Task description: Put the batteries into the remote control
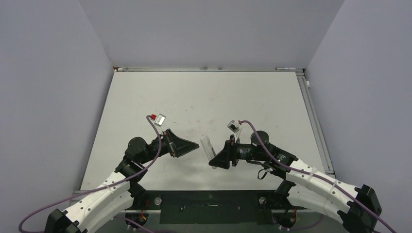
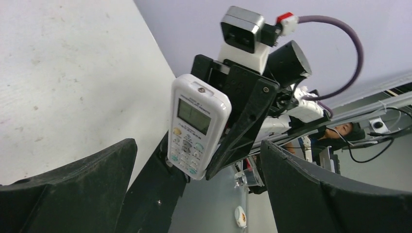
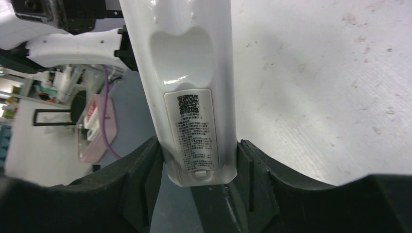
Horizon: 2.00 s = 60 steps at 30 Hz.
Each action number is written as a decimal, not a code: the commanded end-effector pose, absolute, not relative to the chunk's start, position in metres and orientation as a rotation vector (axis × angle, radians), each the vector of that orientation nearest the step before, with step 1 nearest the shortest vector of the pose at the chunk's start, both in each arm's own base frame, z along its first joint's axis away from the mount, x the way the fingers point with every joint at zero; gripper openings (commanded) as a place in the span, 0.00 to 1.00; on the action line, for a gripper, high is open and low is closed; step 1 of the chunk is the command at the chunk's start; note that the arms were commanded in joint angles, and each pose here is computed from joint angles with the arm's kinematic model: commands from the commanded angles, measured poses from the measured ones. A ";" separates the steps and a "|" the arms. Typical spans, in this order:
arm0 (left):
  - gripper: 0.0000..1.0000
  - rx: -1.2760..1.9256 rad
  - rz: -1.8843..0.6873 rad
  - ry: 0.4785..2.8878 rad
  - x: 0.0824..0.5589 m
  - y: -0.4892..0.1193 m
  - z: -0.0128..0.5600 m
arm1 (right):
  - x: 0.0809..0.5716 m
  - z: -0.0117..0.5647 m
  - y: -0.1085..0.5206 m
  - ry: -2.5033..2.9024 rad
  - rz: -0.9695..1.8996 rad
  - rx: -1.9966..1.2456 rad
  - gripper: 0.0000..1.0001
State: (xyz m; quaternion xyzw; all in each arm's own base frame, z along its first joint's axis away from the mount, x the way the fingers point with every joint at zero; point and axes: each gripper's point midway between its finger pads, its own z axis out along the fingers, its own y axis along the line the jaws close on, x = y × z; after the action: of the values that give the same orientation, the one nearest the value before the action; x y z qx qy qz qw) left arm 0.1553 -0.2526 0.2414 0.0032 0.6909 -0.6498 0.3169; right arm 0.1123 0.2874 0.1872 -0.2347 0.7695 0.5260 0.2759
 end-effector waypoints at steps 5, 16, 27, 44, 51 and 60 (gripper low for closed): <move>0.96 0.149 -1.782 1.663 0.143 -0.265 0.280 | 0.096 0.256 0.304 1.796 1.825 -0.507 0.09; 0.97 0.178 -1.819 1.615 0.137 -0.271 0.292 | 0.083 0.263 0.318 1.769 1.911 -0.536 0.09; 0.85 0.210 -1.886 1.569 0.127 -0.271 0.306 | 0.076 0.260 0.334 1.774 1.944 -0.538 0.09; 0.00 0.070 -1.737 1.745 0.149 -0.272 0.277 | 0.092 0.224 0.323 1.917 1.684 -0.528 0.54; 0.00 -0.061 -1.470 1.981 0.176 -0.270 0.232 | 0.123 0.198 0.279 2.057 1.232 -0.446 0.75; 0.00 -0.262 -1.094 2.277 0.200 -0.275 0.161 | 0.146 0.184 0.215 2.143 0.825 -0.307 0.78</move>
State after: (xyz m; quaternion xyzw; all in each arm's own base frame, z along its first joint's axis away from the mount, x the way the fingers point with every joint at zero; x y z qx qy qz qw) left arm 0.1850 -0.2776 0.1709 -0.0645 0.8285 -0.4811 0.2791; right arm 0.1336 0.2501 0.1951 -0.1355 0.8177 0.4178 0.3721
